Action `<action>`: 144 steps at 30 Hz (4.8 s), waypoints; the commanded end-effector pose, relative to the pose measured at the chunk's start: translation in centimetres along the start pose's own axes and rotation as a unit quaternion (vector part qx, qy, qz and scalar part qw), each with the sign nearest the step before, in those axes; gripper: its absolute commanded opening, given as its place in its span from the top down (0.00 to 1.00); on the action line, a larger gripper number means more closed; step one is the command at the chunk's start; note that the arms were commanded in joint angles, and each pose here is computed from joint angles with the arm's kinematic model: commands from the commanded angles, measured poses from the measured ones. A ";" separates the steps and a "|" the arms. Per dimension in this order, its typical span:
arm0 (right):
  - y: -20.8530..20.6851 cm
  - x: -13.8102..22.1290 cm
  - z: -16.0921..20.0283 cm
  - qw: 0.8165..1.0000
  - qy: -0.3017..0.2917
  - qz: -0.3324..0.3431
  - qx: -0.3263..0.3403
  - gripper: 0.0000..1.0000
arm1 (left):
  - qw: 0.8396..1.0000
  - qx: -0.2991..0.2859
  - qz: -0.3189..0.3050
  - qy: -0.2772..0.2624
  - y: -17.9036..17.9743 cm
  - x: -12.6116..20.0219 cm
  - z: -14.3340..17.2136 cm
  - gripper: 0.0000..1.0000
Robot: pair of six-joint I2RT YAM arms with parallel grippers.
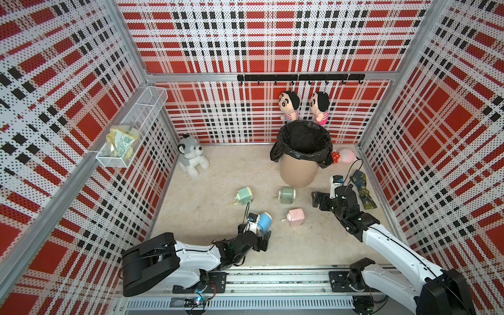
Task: Take out the pencil sharpener tray and clean the shavings
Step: Adjust the pencil sharpener at the center of the board, then pick up the pencil sharpener from the center of the board, then open the container of the pencil sharpener.
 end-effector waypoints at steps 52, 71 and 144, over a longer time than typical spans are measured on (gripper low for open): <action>10.0 5.4 -7.7 0.963 0.006 -0.258 0.072 0.00 | 0.981 -0.154 0.105 -0.047 -4.1 -0.2 -23.6 0.44; 12.6 9.0 -12.7 0.826 0.035 -0.551 0.112 0.00 | 0.958 -0.169 0.230 -0.026 -0.2 5.6 -30.3 0.45; 18.8 12.3 -5.4 0.695 0.121 -0.687 0.173 0.29 | 0.901 -0.136 0.407 -0.056 -1.0 12.3 -27.6 0.45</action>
Point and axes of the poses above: each gripper's point midway between its finger pads, its own x axis back along the fingers, its own y axis along the line the jaws close on, z = x × y, the point moved 6 cm from there along x, back along the fingers, and after that the axes turned 8 degrees about -x, right-handed, at the moved point
